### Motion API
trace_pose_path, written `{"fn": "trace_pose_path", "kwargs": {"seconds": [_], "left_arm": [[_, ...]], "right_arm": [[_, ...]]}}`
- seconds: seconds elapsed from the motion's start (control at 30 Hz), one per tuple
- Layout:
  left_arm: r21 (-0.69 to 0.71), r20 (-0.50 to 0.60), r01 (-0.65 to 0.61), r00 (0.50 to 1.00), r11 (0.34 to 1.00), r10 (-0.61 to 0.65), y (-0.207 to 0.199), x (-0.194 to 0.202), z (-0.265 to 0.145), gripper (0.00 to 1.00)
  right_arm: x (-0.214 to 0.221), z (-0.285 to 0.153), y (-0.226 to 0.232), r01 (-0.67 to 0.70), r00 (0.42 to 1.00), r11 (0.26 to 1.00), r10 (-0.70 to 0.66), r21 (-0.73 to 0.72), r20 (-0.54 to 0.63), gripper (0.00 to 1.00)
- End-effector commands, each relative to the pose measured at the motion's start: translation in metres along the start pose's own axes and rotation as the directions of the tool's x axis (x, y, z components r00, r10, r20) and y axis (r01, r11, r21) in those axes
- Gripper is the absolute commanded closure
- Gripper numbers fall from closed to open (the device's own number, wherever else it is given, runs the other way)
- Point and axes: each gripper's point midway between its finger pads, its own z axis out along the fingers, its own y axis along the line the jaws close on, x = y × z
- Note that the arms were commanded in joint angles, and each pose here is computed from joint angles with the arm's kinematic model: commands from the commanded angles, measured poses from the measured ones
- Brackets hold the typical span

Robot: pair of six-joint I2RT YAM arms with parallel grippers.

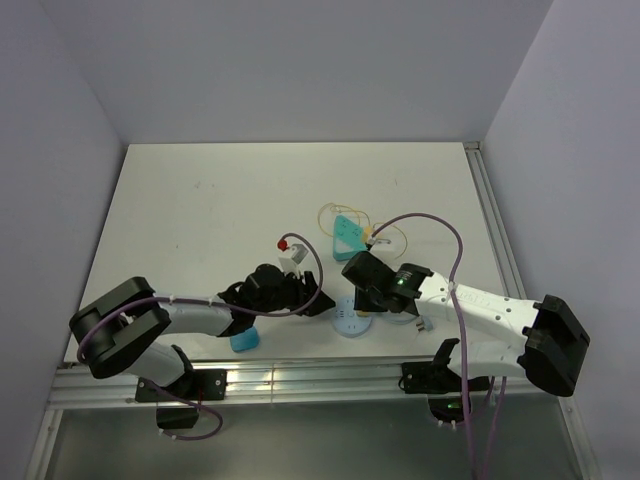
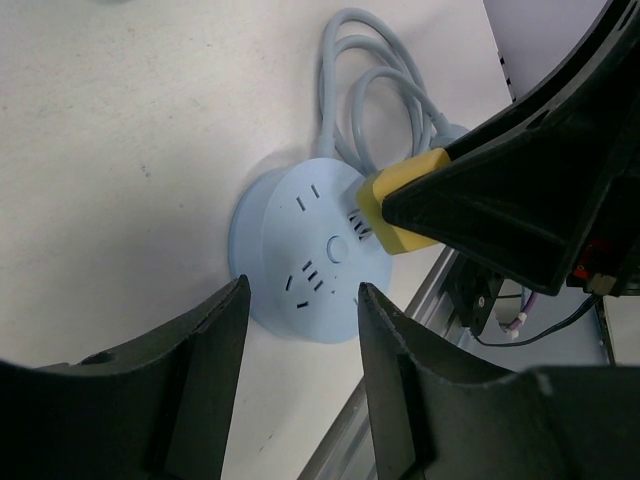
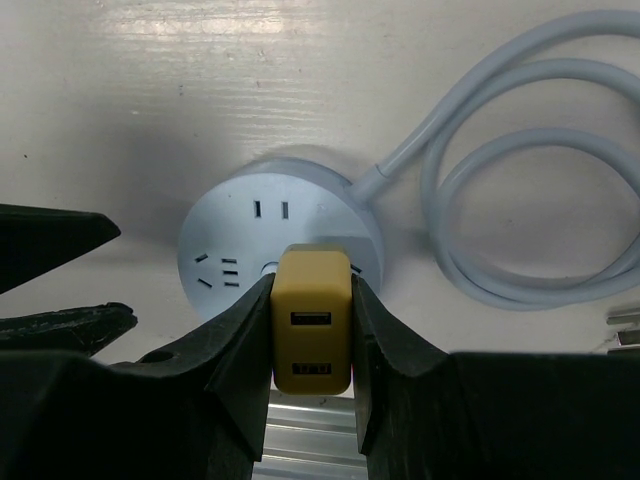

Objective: Insert the plug

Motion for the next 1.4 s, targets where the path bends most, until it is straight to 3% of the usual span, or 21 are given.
{"fn": "trace_pose_path", "kwargs": {"seconds": [0.0, 0.43, 0.67, 0.87, 0.93, 1.03, 1.37], "left_arm": [[0.058, 0.018, -0.036, 0.999, 0.998, 0.035, -0.018, -0.009, 0.009, 0.47], [0.061, 0.003, -0.035, 0.999, 0.997, 0.035, -0.022, -0.002, 0.013, 0.5], [0.028, 0.011, -0.023, 1.0, 0.999, 0.023, -0.014, 0.004, 0.014, 0.53], [0.011, -0.01, -0.007, 1.0, 1.0, 0.007, -0.006, 0.012, 0.018, 0.55], [0.009, -0.015, -0.006, 1.0, 1.0, 0.006, -0.005, 0.014, 0.018, 0.56], [0.006, -0.008, 0.003, 1.0, 1.0, -0.003, -0.004, 0.015, 0.016, 0.56], [-0.018, 0.018, 0.028, 0.999, 0.999, -0.027, 0.004, 0.016, 0.011, 0.59]], "right_arm": [[0.008, -0.004, -0.006, 0.022, 1.0, 1.0, -0.022, 0.017, -0.018, 1.0], [0.023, 0.008, -0.023, 0.021, 0.999, 0.998, -0.019, 0.064, -0.037, 1.0], [0.041, 0.024, -0.038, 0.096, 0.995, 0.961, -0.093, 0.259, -0.023, 1.0], [0.077, 0.041, -0.042, 0.1, 0.995, 0.96, -0.091, 0.261, -0.048, 1.0], [0.09, 0.044, -0.044, 0.089, 0.993, 0.971, -0.069, 0.223, -0.093, 1.0], [0.086, 0.043, -0.035, 0.019, 0.998, 0.988, -0.008, 0.154, -0.069, 1.0], [0.082, 0.042, -0.038, 0.134, 0.991, 0.949, -0.133, 0.286, -0.022, 1.0]]}}
